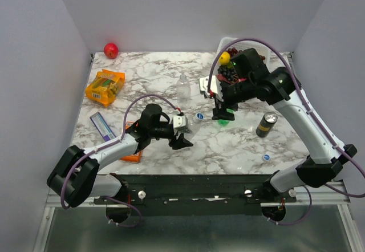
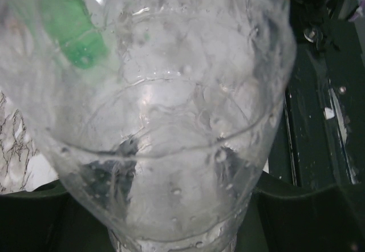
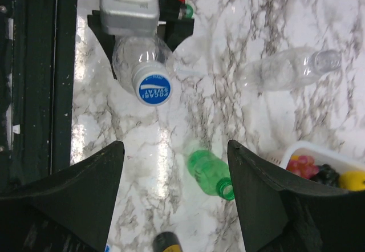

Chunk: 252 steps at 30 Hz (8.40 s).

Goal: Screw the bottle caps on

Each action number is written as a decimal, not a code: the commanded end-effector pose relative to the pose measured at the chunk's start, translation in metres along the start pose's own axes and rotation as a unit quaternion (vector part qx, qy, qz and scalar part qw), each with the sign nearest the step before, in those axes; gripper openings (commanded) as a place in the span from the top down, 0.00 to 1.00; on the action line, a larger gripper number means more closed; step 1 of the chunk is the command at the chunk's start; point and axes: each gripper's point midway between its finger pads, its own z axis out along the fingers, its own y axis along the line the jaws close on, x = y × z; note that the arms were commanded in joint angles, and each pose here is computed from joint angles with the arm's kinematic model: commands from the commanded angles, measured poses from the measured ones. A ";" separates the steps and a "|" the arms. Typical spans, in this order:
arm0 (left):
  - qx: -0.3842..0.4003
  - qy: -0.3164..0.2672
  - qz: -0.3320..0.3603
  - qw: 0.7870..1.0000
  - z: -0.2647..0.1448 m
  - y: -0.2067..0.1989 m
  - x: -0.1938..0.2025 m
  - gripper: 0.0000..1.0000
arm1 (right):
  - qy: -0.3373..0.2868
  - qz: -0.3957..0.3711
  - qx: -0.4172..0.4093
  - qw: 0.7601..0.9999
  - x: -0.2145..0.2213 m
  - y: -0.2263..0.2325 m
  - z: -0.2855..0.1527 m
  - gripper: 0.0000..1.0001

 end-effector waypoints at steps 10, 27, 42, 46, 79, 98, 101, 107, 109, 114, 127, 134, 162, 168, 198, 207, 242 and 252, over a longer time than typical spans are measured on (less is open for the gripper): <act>0.049 0.047 0.063 0.996 -0.007 -0.011 0.011 1.00 | -0.022 -0.189 -0.129 0.973 -0.002 0.053 0.023 0.21; 0.052 0.041 0.073 0.995 -0.005 -0.008 0.002 1.00 | -0.031 -0.228 -0.152 0.961 -0.001 0.062 0.047 0.42; 0.058 0.047 0.088 0.993 -0.005 -0.007 0.003 1.00 | -0.041 -0.233 -0.141 0.961 -0.006 0.053 0.060 0.51; 0.056 0.048 0.089 0.993 -0.005 -0.007 0.003 1.00 | -0.035 -0.223 -0.141 0.964 -0.006 0.050 0.061 0.62; -0.470 0.013 0.120 0.875 -0.076 0.119 -0.048 1.00 | 0.077 0.534 -0.156 0.827 0.009 0.005 0.103 1.00; -0.236 -0.001 0.012 0.972 -0.031 0.052 -0.037 1.00 | -0.099 0.237 -0.008 0.966 -0.010 -0.058 0.021 0.26; -0.195 -0.040 -0.014 0.980 -0.025 0.036 -0.056 1.00 | -0.165 0.178 0.041 0.969 -0.019 -0.061 0.019 0.22; -0.183 -0.052 -0.030 0.981 -0.022 0.038 -0.066 1.00 | -0.214 0.192 0.027 0.957 -0.037 -0.066 0.029 0.20; -0.177 -0.051 -0.035 0.982 -0.020 0.038 -0.067 1.00 | -0.231 0.184 0.027 0.955 -0.044 -0.069 0.031 0.20; -0.170 -0.060 -0.029 0.983 -0.018 0.039 -0.078 1.00 | -0.237 0.201 -0.004 0.951 -0.046 -0.065 0.046 0.21; -0.195 -0.076 -0.024 0.978 -0.020 0.052 -0.092 1.00 | -0.248 0.276 -0.050 0.927 -0.047 -0.060 0.065 0.49; -0.225 -0.072 -0.029 0.971 -0.023 0.072 -0.098 0.54 | -0.239 0.256 0.001 0.937 -0.046 -0.081 0.063 0.87; -0.306 0.121 -0.107 0.938 -0.097 0.105 0.016 0.01 | -0.083 0.200 0.155 0.964 0.104 -0.186 0.062 0.95; -0.313 0.126 -0.112 0.935 -0.103 0.111 0.015 0.01 | -0.074 0.214 0.151 0.962 0.122 -0.186 0.079 0.85; -0.306 0.119 -0.106 0.939 -0.099 0.128 0.013 0.01 | -0.073 0.215 0.154 0.962 0.133 -0.184 0.088 0.46; -0.315 0.119 -0.107 0.936 -0.102 0.125 0.017 0.01 | -0.153 0.190 0.156 0.957 0.075 -0.205 0.064 0.36; -0.324 0.085 -0.097 0.937 -0.109 0.118 -0.002 0.01 | -0.146 0.197 0.169 0.955 0.048 -0.229 0.168 0.80; -0.286 -0.013 -0.095 0.953 -0.086 0.120 -0.030 0.01 | -0.256 0.248 0.023 0.934 -0.045 -0.168 0.103 0.93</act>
